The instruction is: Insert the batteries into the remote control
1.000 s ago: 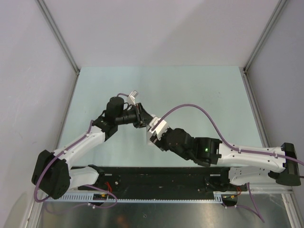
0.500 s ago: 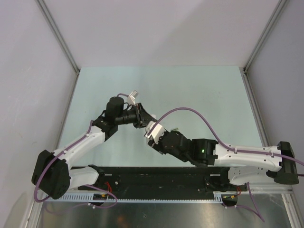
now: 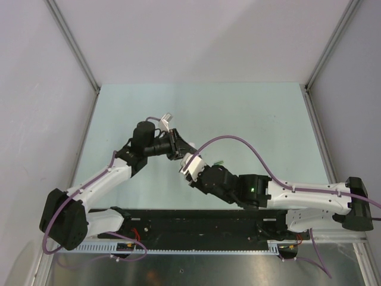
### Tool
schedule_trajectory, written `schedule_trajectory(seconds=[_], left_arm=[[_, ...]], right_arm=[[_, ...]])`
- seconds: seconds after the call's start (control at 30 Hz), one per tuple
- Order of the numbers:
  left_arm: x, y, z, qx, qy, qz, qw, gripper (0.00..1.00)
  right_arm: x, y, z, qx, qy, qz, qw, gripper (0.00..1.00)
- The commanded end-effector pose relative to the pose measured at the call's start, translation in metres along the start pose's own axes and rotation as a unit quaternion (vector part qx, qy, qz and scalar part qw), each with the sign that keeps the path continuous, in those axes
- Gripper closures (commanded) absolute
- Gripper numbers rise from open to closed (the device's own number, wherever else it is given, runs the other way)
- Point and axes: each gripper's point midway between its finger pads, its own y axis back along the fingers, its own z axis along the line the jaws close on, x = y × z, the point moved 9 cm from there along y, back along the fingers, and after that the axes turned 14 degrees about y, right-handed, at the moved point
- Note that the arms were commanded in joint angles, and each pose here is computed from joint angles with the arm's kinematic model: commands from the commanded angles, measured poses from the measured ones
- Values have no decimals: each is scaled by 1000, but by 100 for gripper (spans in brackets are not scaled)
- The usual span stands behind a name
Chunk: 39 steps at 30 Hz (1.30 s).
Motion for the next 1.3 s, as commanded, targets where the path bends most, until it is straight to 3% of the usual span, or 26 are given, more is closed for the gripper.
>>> schedule_trajectory(seconds=[0.0, 0.1, 0.2, 1.27], left_arm=[[10, 9, -20, 43, -20, 18, 999, 100], [11, 9, -18, 41, -20, 18, 999, 100], [12, 10, -17, 41, -20, 18, 999, 100], [10, 4, -6, 26, -25, 17, 999, 100]], right_arm=[[-6, -3, -14, 37, -10, 4, 999, 86], [-7, -4, -17, 41, -16, -1, 999, 96], [-9, -4, -18, 43, -16, -7, 999, 100], [-21, 1, -32, 73, -24, -29, 997, 100]])
